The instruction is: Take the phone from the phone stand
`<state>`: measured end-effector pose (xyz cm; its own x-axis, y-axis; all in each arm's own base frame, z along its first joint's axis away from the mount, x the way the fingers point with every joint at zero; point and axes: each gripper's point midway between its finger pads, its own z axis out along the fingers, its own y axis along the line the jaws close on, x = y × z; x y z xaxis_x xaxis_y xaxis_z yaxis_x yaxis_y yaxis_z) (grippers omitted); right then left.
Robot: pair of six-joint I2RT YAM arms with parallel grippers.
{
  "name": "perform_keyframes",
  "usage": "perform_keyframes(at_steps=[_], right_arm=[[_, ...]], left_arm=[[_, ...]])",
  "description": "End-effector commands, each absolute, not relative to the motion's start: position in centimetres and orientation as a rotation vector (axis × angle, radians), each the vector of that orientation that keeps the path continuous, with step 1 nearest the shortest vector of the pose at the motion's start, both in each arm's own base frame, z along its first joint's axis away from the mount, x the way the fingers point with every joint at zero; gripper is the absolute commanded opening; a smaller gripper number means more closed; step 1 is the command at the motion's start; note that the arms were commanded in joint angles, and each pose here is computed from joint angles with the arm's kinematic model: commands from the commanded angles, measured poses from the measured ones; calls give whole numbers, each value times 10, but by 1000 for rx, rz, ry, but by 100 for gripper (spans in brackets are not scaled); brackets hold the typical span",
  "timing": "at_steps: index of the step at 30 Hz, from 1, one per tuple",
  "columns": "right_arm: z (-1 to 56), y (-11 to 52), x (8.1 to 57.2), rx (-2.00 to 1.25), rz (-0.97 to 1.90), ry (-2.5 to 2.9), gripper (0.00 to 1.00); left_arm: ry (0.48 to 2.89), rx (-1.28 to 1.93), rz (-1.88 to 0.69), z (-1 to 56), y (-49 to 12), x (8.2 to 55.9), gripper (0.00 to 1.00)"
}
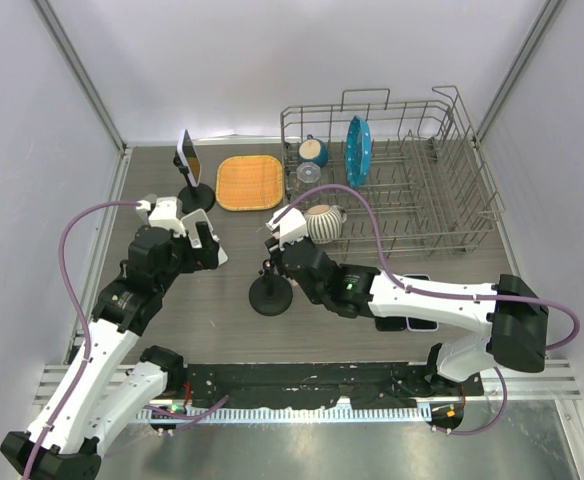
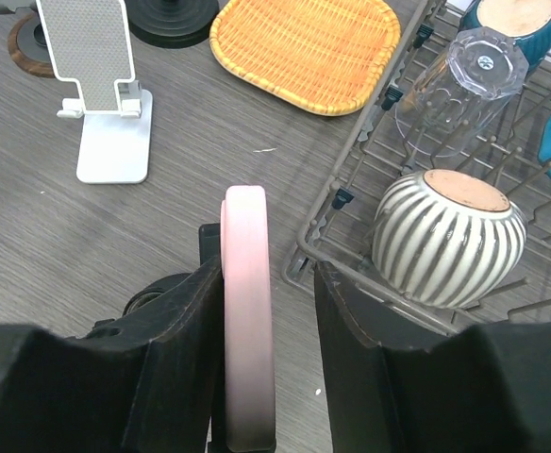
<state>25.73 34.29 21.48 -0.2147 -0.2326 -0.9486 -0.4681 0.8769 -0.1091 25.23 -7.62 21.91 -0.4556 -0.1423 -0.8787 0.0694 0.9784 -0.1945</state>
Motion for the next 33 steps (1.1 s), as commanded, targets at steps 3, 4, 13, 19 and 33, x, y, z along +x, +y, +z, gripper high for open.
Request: perform_keyframes(at_steps=[3,4,13,19,33], right_arm=[[231,342,261,-447,279,1767,40],[232,342,261,-450,282,1766,36],[244,344,256,-484,331,1733,3],[248,344,249,-533,366,1699,1],[244,335,245,-564,389,1689,1]], left_arm=[[1981,-25,-269,230,-81,258,98],[1979,-20,-269,230,-81,258,99],[1934,98,-398,234,-104,254,99],[1916,182,-640,237,-145,249,99],[1843,309,-735,208,-217,235,99]])
